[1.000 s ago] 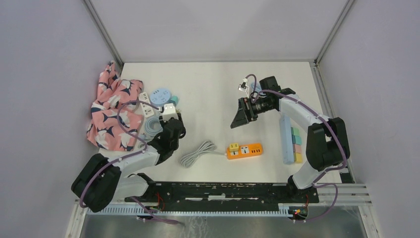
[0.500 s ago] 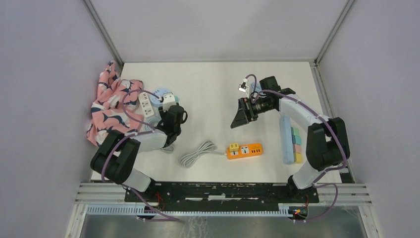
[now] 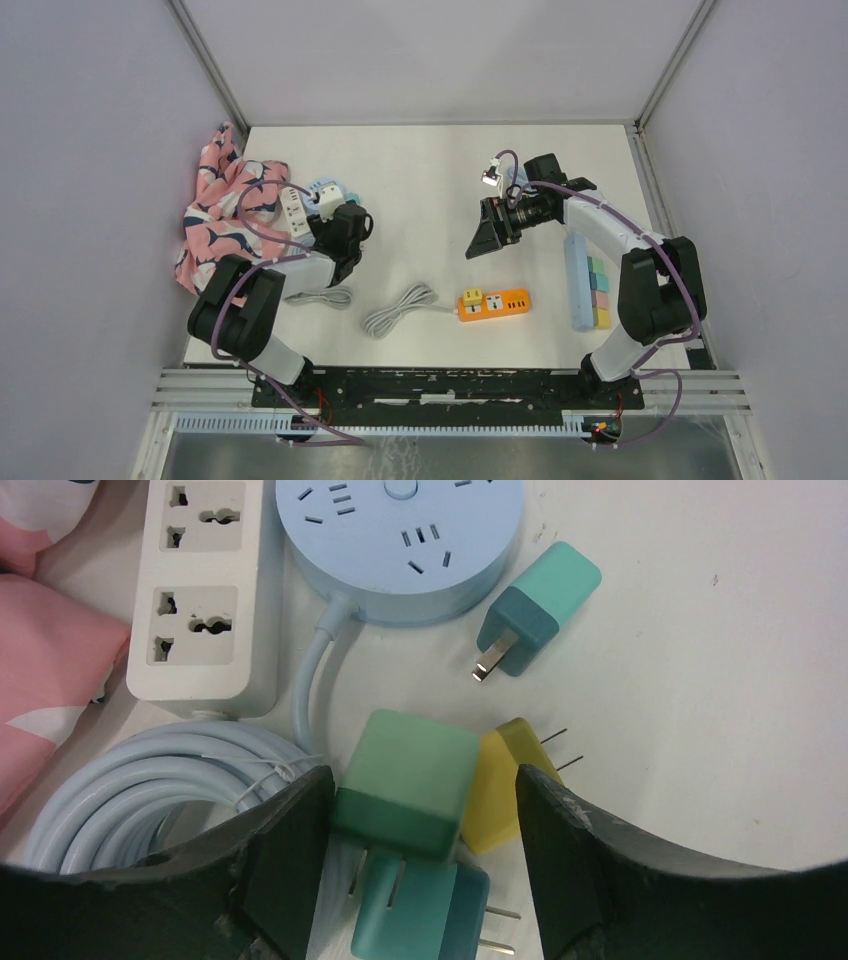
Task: Pull the plug off the socket
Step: Place the plug at the center of the board.
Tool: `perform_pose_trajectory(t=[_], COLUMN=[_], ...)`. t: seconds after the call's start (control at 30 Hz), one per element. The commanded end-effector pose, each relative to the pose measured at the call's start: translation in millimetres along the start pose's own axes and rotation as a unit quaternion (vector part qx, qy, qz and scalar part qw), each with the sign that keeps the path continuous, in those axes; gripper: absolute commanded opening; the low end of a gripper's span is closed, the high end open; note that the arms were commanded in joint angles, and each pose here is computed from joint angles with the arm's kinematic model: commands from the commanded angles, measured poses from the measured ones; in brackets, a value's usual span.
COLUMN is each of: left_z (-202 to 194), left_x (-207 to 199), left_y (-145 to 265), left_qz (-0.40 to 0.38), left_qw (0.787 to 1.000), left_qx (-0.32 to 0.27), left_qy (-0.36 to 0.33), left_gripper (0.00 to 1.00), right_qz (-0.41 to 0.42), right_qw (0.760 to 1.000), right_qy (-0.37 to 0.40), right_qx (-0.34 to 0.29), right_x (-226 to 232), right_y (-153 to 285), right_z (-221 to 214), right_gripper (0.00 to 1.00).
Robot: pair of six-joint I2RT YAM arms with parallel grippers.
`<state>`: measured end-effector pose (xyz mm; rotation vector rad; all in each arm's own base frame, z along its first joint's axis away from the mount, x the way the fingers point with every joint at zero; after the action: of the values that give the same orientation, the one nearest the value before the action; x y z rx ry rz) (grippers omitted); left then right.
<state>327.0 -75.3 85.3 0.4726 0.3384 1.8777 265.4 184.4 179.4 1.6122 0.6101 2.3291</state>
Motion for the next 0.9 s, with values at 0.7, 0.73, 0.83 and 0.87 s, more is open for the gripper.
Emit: perform_pose_trajectory(t=[0.7,0.73,0.83,0.87], left_z=[29,30,34,34], left_x=[-25,-27,-35,-37], left_y=[78,84,103,109], left_qz=[-0.313,-0.336,-0.401,-0.420], left_qw=[0.944,0.936,0.909,0.901], left_qx=[-0.082,-0.083,-0.086,-0.085], left_qy=[0.066,0.066,0.069,0.070], left_gripper=[0.81,0.80,0.78,0.77], right_qz=[-0.003,-0.003,-0.002,-0.003], right_qw=[0.998,0.998,0.997,0.997], right_qy=[0.059,0.061,0.070,0.072], right_qx=[-0.021,-0.021,-0.021,-0.021], right_x=[14,14,15,15], right_y=[10,10,11,12], right_z=[8,8,7,7], right_gripper=[1.00,1.00,1.00,1.00])
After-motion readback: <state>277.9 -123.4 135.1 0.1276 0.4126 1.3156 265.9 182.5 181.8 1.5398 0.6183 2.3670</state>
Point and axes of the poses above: each gripper's point midway between its finger pads, its own y axis back along the fingers, its own x axis along the line the jaws close on, z = x × y, the point moved 6 cm from there along y, back along the fingers, and after that the axes turned 12 degrees about -y, right-handed, at the moved point
